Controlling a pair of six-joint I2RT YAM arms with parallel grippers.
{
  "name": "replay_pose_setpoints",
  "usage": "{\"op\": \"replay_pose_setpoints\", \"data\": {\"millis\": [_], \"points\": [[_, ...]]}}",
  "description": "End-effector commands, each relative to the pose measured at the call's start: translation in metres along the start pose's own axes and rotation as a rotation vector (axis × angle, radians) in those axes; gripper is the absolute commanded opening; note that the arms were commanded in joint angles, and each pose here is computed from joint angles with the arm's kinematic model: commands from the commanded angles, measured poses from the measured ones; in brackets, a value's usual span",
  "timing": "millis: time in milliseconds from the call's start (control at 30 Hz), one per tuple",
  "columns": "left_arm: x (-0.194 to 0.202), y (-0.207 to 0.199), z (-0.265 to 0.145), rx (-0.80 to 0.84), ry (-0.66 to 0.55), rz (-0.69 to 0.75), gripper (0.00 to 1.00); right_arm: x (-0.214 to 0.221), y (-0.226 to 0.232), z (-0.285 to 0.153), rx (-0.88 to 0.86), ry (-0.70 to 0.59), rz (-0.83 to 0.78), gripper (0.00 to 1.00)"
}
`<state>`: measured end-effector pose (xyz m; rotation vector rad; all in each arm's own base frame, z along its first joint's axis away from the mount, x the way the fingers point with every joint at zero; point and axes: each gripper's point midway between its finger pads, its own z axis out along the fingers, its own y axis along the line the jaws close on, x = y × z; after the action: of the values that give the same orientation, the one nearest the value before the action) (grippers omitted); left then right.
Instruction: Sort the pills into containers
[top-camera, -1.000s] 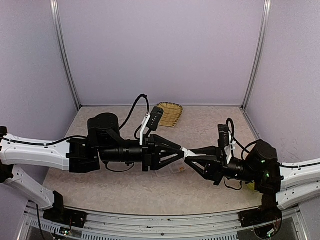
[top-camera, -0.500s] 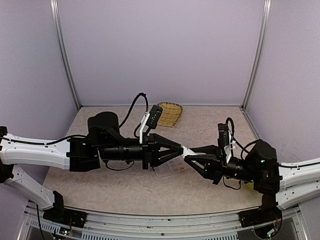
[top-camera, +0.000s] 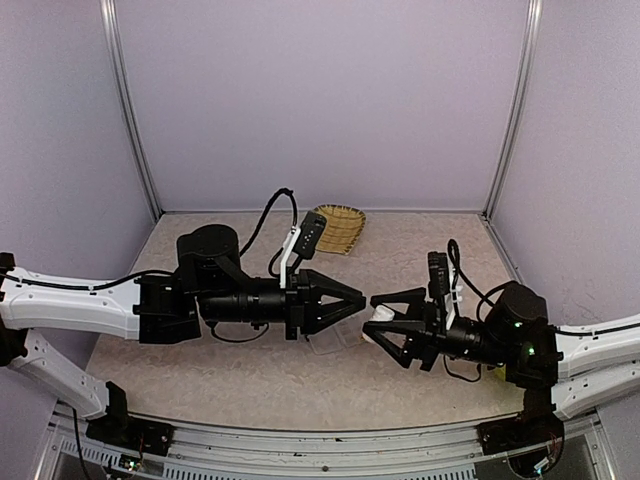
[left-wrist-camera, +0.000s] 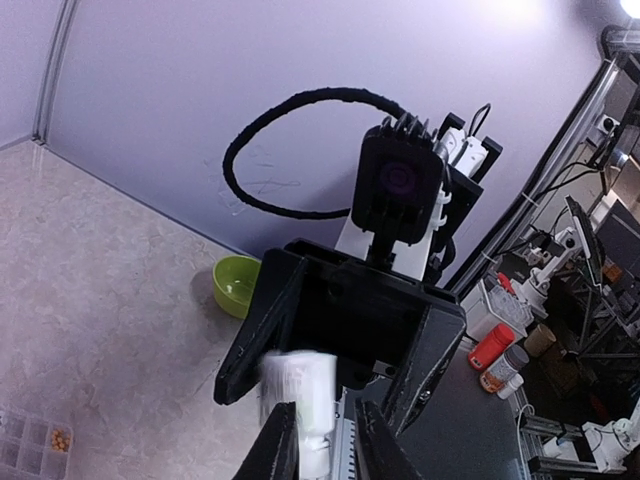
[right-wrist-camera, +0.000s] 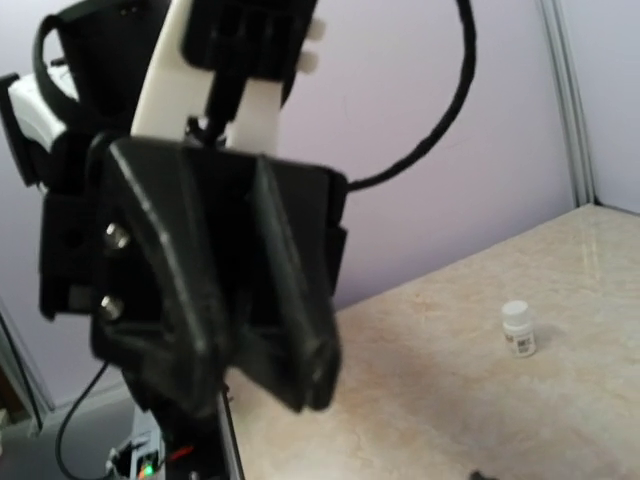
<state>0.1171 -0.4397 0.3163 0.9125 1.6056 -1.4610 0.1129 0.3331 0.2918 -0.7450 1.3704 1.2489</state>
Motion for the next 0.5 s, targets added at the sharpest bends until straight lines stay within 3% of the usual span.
{"op": "replay_pose_setpoints", "data": {"millis": [0, 167, 300, 467], "points": [[-0.005, 0.002, -0.004, -0.023, -0.005, -0.009, 0.04, 0.010, -0.010, 0.000, 0.044, 0.030, -0.010, 0.67], [-0.002, 0.022, -0.010, -0.129, 0.011, -0.012, 0.03, 0.011, -0.015, -0.003, 0.070, 0.041, -0.024, 0.81], [0.007, 0.040, -0.015, -0.200, 0.023, -0.036, 0.05, 0.018, -0.031, -0.007, 0.158, 0.064, -0.038, 0.76], [0.029, 0.060, -0.028, -0.284, 0.038, -0.061, 0.19, 0.043, -0.044, -0.015, 0.228, 0.181, -0.028, 0.76]]}}
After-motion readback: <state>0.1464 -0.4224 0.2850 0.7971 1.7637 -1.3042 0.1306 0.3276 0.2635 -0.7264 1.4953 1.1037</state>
